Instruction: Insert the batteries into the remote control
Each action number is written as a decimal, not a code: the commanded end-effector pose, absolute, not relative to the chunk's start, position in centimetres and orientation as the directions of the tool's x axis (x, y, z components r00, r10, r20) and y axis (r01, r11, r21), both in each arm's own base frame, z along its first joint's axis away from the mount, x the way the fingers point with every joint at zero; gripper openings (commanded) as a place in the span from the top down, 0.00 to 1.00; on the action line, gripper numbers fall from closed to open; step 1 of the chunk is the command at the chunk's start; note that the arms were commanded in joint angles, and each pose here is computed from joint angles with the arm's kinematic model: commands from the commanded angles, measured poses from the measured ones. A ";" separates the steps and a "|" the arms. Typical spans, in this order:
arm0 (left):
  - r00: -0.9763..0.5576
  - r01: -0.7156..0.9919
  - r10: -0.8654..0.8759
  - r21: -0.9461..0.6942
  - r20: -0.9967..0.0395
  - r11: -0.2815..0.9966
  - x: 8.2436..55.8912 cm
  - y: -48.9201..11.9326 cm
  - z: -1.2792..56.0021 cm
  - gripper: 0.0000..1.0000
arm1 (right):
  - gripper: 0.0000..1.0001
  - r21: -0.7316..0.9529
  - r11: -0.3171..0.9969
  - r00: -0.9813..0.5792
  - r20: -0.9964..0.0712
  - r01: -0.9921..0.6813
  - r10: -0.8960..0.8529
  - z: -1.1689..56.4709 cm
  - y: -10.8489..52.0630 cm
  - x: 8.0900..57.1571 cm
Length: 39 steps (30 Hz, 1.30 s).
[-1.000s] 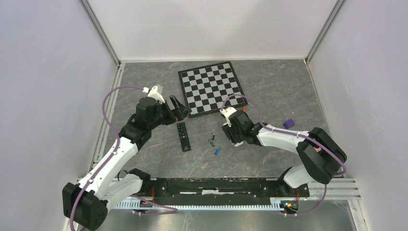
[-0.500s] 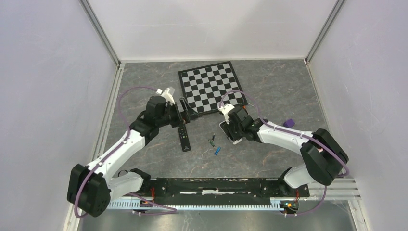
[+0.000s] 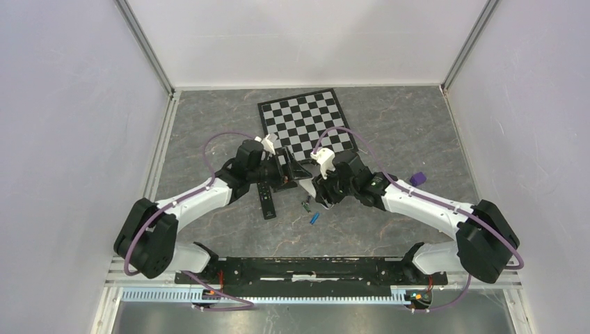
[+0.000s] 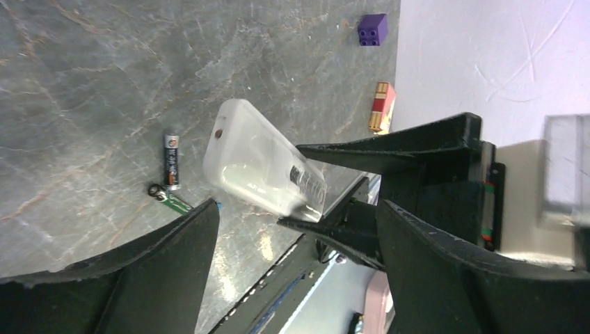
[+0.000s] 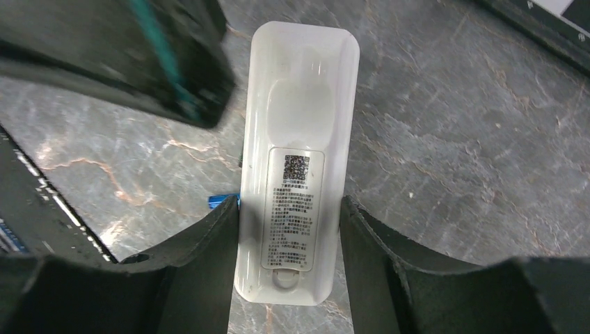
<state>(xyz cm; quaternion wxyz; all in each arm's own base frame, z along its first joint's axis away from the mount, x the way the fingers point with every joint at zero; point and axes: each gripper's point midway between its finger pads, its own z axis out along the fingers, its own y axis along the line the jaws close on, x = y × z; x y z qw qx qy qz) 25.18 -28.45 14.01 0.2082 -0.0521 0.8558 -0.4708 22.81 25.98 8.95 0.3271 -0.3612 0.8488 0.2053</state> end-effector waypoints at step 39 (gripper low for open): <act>-0.954 0.086 -0.234 -0.917 -0.189 0.391 23.5 -30.9 16.2 0.98 | 0.57 0.148 0.540 -0.393 -0.841 -0.828 -0.372 15.2 30.1 22.9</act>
